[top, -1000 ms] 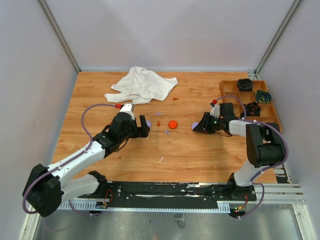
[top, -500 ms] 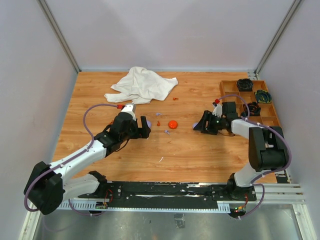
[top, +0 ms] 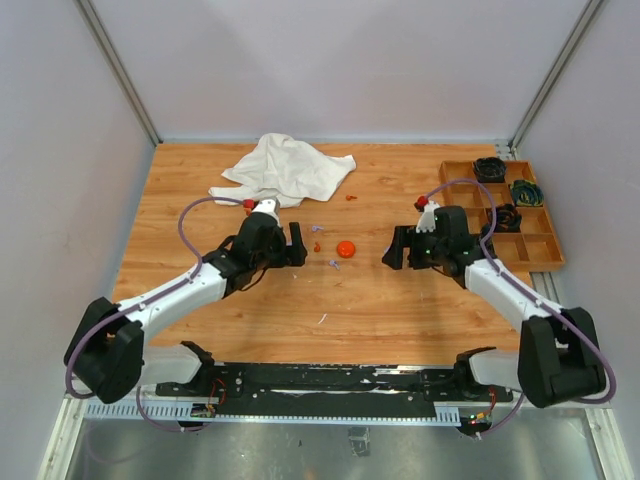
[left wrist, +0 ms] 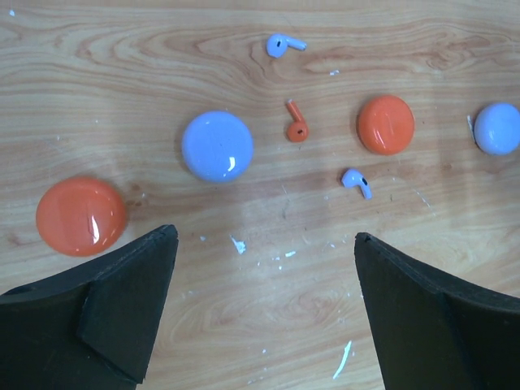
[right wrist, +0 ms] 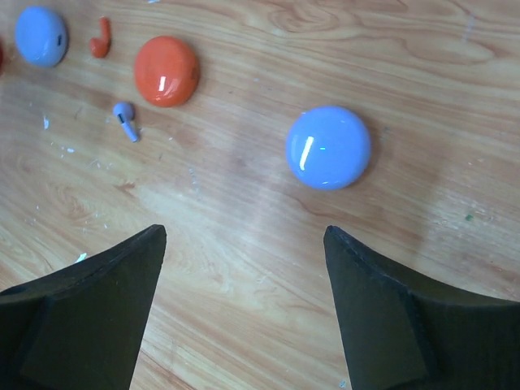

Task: Insert the wireless bluetooth earbuds into the charging case
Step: Place the charging case at the center of the board, then pick up the charging case at the center of the board.

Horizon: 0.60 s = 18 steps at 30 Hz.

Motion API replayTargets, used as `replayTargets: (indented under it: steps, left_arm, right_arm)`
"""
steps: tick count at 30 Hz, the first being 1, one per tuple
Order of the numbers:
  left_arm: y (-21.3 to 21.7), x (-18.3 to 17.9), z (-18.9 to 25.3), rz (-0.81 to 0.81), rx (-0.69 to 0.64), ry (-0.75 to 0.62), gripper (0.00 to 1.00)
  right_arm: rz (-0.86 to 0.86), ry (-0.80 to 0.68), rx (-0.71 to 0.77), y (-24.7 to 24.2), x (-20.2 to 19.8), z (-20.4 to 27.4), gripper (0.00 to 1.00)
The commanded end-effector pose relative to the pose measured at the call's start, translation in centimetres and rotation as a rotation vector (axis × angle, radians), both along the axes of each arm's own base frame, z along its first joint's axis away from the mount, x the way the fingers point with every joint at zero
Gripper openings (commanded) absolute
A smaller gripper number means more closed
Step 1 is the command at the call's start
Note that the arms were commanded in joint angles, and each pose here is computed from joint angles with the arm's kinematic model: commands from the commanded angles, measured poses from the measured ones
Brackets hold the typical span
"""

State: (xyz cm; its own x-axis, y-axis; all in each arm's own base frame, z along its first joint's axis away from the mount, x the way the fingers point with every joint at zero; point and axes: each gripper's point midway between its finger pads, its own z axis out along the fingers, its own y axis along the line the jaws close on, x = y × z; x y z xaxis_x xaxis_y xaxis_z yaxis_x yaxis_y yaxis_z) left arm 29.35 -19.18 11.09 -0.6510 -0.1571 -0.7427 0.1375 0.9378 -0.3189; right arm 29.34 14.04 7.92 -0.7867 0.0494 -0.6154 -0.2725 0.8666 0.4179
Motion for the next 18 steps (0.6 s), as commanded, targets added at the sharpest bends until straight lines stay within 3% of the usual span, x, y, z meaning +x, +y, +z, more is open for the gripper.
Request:
replayTargets:
  steps: [1,7,12,14,18]
  left_arm:
    - [0.1,2.2,0.4,0.050,0.040,-0.014,0.95]
    - [0.4,4.3,-1.6,0.088,0.116,0.026,0.91]
    - [-0.3,5.9,-2.7,0.089,0.146,0.049,0.88]
    - [-0.4,6.5,-3.4,0.091,0.166,0.065,0.87]
    - [-0.5,7.0,-5.0,0.091,0.184,0.109,0.83]
  right_arm:
    - [0.058,-0.189,-0.104,0.4,-0.1,1.3,0.82]
    - [0.084,-0.357,-0.068,1.0,-0.5,3.2,0.89]
    - [0.096,-0.413,-0.045,1.2,-0.7,3.8,0.91]
    - [0.098,-0.434,-0.035,1.3,-0.7,4.3,0.99]
    - [0.088,-0.468,-0.030,1.1,-1.0,5.0,0.99]
